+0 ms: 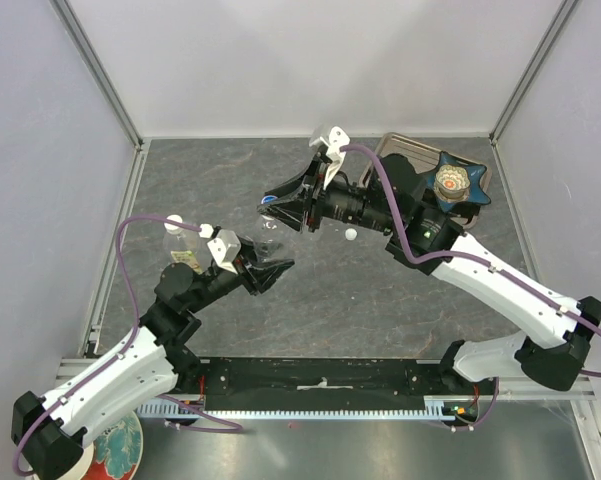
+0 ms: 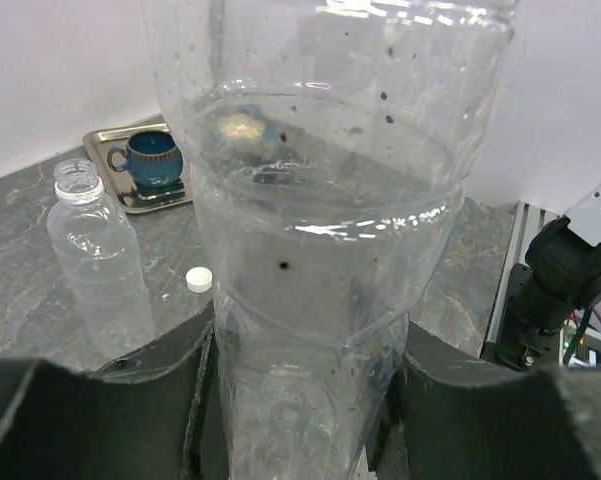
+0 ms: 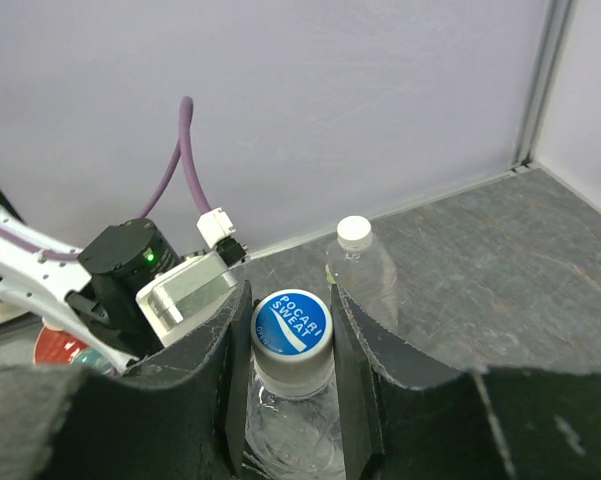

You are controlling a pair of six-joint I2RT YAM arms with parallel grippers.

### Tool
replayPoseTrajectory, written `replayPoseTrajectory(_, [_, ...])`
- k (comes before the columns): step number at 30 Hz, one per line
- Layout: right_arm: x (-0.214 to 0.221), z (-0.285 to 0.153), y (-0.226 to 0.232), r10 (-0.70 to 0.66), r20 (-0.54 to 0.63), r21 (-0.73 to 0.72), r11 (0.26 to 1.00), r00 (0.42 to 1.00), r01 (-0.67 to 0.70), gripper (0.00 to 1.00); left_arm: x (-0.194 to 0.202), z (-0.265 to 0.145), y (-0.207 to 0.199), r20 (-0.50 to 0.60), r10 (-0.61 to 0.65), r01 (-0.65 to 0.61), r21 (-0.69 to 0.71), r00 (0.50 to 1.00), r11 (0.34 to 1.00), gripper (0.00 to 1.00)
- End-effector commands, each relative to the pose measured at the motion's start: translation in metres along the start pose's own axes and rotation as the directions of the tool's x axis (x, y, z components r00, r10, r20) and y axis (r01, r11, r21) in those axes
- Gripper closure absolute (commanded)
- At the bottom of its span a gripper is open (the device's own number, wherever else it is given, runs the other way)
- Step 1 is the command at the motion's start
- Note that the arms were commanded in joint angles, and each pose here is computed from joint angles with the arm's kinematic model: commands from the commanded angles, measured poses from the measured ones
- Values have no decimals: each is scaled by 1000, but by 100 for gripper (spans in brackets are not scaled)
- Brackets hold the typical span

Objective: Screw on the bottle caps
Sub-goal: Screw the bottle cap onto the plastic bottle.

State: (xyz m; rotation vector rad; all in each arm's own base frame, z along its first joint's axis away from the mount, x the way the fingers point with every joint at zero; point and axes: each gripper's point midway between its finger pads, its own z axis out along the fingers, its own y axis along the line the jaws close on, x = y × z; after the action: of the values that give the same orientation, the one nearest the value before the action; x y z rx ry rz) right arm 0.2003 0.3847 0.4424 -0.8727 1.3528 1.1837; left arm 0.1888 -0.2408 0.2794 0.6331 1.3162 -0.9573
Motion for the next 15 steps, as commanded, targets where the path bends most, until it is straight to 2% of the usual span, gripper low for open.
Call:
replayPoseTrajectory(1, [44,2,-2,86,-95,119,990,992,-74,100,-75,-2,2,258,116,-108,-47,959,993,98])
replayPoseTrajectory(8, [55,9,0,52,-78,255,966,996,-30,100,-76,-4,13,263,157,-131,-116,952,985,98])
replayPoseTrajectory(15, [91,15,-3,-9,-199,358,930,980,81,100,-78,-8,34,257,203,-144,-231,945,962,98])
